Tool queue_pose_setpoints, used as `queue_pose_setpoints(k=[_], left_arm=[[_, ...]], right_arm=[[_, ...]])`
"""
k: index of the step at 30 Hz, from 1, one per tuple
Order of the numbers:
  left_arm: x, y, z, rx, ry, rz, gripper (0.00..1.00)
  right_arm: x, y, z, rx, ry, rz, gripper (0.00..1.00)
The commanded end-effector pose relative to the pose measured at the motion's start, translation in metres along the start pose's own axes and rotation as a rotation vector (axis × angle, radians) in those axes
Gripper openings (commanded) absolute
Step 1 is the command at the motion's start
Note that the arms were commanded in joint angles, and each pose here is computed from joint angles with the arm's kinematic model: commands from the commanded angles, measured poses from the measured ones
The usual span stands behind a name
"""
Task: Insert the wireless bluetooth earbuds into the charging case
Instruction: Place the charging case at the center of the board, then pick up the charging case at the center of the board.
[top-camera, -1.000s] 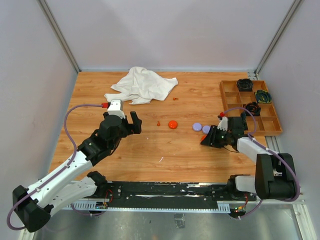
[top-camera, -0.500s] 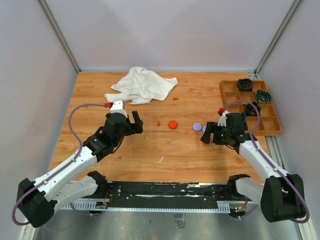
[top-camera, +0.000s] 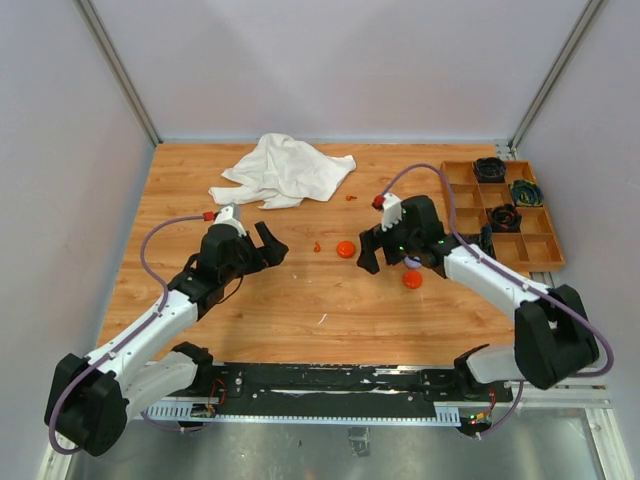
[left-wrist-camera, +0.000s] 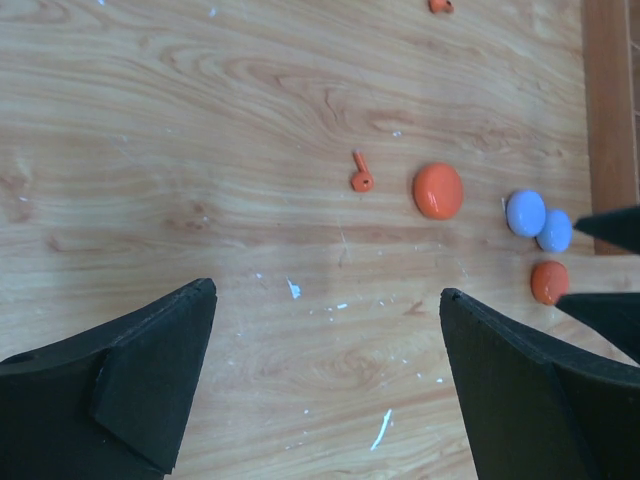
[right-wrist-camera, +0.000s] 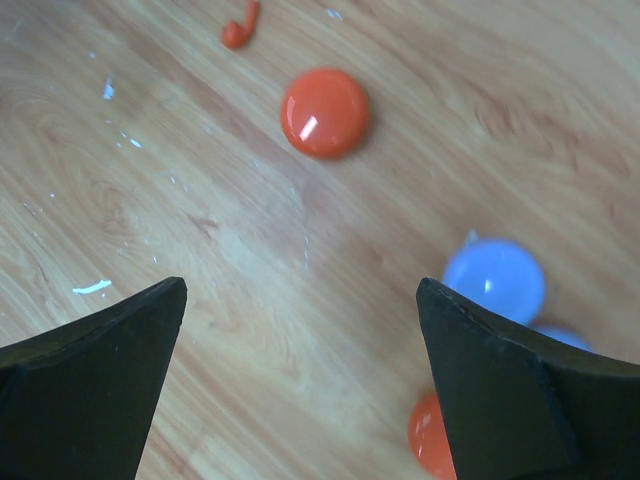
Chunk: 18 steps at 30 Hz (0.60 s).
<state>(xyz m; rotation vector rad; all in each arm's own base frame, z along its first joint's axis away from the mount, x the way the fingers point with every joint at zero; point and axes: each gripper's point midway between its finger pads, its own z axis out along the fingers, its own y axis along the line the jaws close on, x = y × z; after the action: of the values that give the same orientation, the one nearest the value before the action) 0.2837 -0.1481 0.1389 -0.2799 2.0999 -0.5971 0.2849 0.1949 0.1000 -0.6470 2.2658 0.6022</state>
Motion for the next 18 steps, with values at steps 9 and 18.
queue_pose_setpoints(k=[9, 18], left_arm=[[0.008, -0.017, 0.004, 0.121, 0.024, -0.054, 0.99], [0.008, -0.017, 0.0, 0.121, 0.032, -0.031, 0.99]], right_arm=[[-0.053, 0.033, 0.072, -0.25, -0.026, -0.353, 0.99], [-0.04, 0.036, 0.112, -0.356, 0.07, -0.351, 0.99]])
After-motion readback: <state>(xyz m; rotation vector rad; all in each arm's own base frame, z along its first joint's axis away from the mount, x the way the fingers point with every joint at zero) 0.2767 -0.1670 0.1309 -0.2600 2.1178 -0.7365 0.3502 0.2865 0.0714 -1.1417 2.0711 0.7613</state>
